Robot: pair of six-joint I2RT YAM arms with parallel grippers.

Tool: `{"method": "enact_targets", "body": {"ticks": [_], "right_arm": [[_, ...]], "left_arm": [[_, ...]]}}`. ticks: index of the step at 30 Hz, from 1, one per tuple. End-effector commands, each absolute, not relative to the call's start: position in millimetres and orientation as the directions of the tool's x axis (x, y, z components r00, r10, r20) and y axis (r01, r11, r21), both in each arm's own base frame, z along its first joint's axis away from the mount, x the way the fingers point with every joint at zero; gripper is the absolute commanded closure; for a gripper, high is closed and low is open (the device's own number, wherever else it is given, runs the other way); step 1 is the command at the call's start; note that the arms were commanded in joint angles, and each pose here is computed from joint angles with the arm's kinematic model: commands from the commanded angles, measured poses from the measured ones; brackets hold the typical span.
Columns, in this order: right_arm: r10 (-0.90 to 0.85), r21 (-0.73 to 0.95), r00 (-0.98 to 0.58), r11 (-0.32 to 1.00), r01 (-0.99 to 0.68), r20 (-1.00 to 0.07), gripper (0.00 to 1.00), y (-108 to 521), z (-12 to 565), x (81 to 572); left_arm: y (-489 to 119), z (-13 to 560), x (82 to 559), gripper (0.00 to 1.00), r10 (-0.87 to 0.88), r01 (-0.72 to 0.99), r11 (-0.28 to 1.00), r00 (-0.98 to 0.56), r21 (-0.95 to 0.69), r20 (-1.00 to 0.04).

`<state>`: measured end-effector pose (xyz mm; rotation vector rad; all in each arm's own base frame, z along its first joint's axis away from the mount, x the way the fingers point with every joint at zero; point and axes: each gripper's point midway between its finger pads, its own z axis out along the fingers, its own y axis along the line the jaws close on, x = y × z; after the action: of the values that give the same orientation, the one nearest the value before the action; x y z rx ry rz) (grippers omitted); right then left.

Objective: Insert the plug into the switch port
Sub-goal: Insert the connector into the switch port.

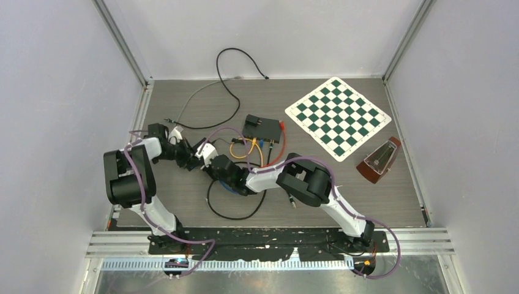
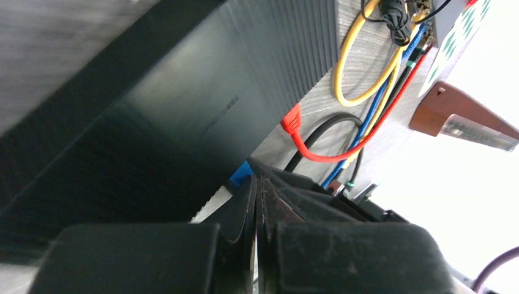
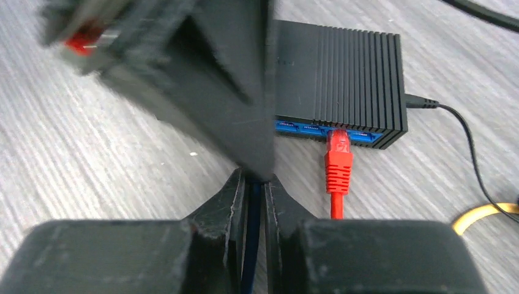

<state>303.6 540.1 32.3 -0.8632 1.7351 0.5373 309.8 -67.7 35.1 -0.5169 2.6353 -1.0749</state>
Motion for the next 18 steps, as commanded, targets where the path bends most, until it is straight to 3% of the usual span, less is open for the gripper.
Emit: {"method": "enact_targets", "body": {"ticks": [1,3,6,9,13,16,18], "right_arm": [[-0.105,-0.040,-0.050,0.713,-0.700,-0.993,0.95,537,96,344],[-0.118,-0.054,-0.035,0.668,-0.742,-0.992,0.94,541,90,335],[-0.133,-0.063,-0.030,0.639,-0.767,-0.991,0.83,539,86,327],[-0.152,-0.081,-0.022,0.637,-0.767,-0.988,0.72,533,91,326],[-0.177,-0.080,-0.044,0.638,-0.766,-0.983,0.47,522,117,322],[-0.144,-0.021,-0.083,0.605,-0.796,-0.986,0.32,513,140,312],[-0.119,0.005,-0.091,0.583,-0.812,-0.989,0.27,504,160,303]], "left_arm": [[-59,51,279,1.00,-0.453,-0.343,0.617,-0.891,-0.708,0.037],[-49,65,292,1.00,-0.476,-0.322,0.616,-0.879,-0.718,-0.014],[-35,90,313,0.91,-0.490,-0.279,0.644,-0.866,-0.713,-0.103],[-25,111,327,0.74,-0.505,-0.250,0.674,-0.843,-0.695,-0.186],[2,137,342,0.55,-0.534,-0.265,0.752,-0.782,-0.604,-0.321],[24,156,357,0.54,-0.584,-0.309,0.769,-0.695,-0.559,-0.419],[39,164,366,0.54,-0.631,-0.367,0.760,-0.615,-0.537,-0.472]]}}
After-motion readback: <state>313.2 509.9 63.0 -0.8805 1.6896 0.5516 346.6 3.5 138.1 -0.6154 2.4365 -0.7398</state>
